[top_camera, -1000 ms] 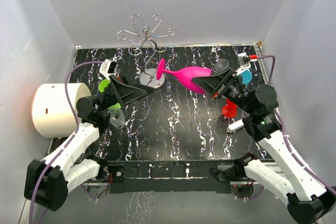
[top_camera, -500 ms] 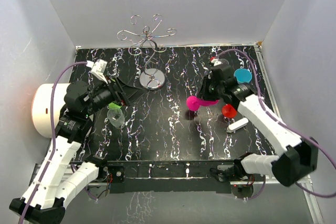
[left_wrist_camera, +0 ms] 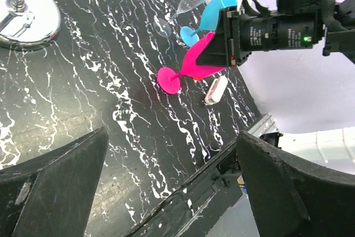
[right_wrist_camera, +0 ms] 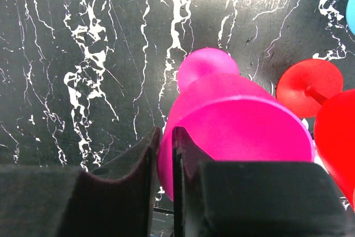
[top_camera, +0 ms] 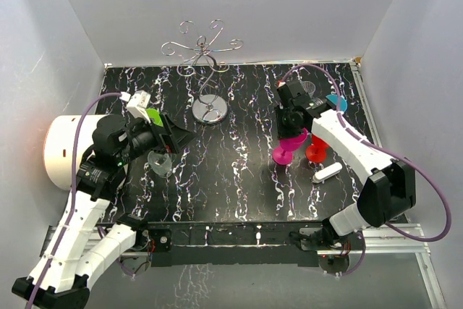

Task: Take the wine glass off the wine glass rack

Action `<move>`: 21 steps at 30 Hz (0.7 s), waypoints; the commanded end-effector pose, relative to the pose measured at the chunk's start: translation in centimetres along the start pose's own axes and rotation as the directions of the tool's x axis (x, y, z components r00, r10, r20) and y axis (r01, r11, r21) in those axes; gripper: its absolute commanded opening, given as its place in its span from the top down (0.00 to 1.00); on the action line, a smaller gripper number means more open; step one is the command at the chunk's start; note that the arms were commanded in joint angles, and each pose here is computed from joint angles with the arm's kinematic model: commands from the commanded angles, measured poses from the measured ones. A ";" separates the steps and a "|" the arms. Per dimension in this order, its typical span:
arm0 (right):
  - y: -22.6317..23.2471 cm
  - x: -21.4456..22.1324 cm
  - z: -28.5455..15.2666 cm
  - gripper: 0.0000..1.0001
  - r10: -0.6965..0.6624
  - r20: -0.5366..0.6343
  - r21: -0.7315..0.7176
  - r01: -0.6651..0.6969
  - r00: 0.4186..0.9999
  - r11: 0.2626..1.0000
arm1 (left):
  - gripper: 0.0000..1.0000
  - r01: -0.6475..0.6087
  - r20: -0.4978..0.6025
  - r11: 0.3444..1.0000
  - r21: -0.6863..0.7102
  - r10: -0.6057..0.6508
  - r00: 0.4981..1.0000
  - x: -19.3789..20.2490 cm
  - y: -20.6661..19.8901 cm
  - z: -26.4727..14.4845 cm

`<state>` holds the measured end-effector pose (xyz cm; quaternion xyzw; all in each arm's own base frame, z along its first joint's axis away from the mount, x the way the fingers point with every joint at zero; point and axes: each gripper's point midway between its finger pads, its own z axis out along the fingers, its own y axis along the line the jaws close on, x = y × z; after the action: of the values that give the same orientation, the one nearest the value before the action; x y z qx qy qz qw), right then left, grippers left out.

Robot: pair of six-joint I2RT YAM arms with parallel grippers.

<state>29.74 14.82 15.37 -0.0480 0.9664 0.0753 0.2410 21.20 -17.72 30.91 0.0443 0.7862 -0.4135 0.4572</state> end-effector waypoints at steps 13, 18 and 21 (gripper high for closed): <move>1.4 -7.0 -8.4 0.18 -0.007 0.397 -0.086 0.045 0.918 0.995 | 0.01 -0.170 0.165 0.977 -0.129 0.190 0.968 -6.8 -1.0 -2.4; 1.8 -9.2 -15.8 0.02 0.013 0.615 -0.147 0.099 0.788 0.984 | 0.01 -0.222 0.266 0.958 -0.182 0.265 0.927 -10.1 -1.9 -3.8; 2.2 -9.5 -20.4 0.02 0.024 0.726 -0.183 0.160 0.687 0.970 | 0.01 -0.244 0.320 0.944 -0.220 0.306 0.897 -11.7 -2.3 -5.1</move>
<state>29.27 13.99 29.64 -0.0610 0.8626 0.1476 0.4801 23.29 -14.14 38.46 0.0479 0.7492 -0.3148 0.5808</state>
